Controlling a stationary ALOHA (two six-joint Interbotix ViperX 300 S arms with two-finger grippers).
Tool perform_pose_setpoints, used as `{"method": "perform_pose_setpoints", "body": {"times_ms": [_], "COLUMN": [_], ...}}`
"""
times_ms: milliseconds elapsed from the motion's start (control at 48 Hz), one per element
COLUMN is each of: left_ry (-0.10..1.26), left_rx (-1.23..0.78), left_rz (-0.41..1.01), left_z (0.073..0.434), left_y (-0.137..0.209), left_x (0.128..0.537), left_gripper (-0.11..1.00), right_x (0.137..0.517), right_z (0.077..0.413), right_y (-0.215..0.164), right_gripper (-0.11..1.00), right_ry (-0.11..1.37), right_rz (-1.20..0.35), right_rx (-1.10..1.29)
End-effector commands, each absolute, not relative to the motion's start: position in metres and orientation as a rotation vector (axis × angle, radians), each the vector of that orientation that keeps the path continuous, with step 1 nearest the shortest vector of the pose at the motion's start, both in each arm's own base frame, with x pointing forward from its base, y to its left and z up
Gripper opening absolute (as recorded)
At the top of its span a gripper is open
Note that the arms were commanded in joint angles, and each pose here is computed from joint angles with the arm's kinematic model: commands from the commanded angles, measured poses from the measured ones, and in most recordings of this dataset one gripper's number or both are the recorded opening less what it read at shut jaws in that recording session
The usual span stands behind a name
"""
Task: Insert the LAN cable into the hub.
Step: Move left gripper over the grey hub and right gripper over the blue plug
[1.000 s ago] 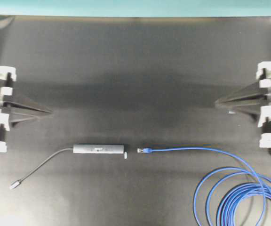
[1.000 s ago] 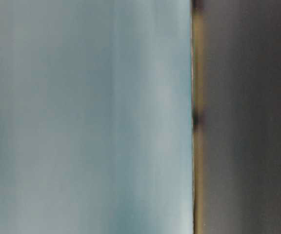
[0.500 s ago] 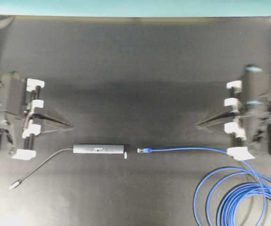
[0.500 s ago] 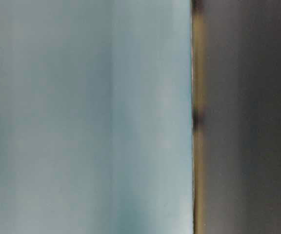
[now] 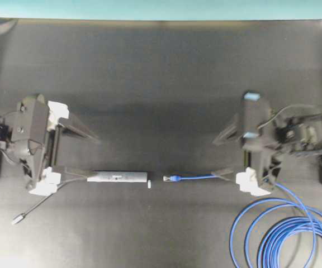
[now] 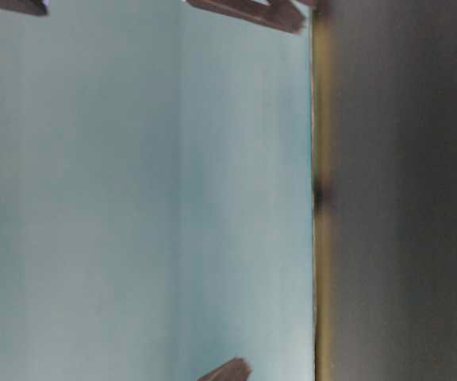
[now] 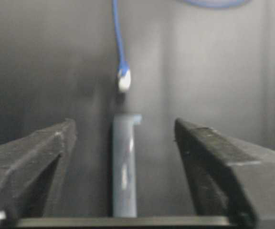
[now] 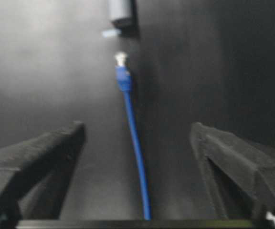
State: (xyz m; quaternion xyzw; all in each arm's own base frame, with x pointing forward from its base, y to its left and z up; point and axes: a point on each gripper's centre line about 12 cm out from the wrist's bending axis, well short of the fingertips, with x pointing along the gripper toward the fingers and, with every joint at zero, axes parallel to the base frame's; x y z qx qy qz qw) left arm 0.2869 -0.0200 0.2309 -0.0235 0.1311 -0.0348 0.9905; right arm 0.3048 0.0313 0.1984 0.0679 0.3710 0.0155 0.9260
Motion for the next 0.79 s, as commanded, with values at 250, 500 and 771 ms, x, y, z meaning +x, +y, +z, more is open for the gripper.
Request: {"method": "perform_pose_setpoints", "body": {"times_ms": [250, 500, 771], "left_ry": [0.257, 0.282, 0.26], "left_rx": [-0.053, -0.123, -0.152], "left_rz": [-0.099, -0.098, -0.099], "left_z": [0.184, 0.145, 0.113], "left_y": [-0.029, -0.03, -0.031], "left_x": [0.31, 0.309, 0.31], "left_gripper": [0.73, 0.74, 0.73], "right_x": [0.326, 0.326, 0.325], "right_z": [0.186, 0.184, 0.183], "right_y": [0.036, 0.036, 0.036], "right_gripper": [0.84, 0.84, 0.84], "right_ry": [0.694, 0.7, 0.716], "right_rz": [0.046, 0.044, 0.041], "right_rx": [0.136, 0.14, 0.144]}}
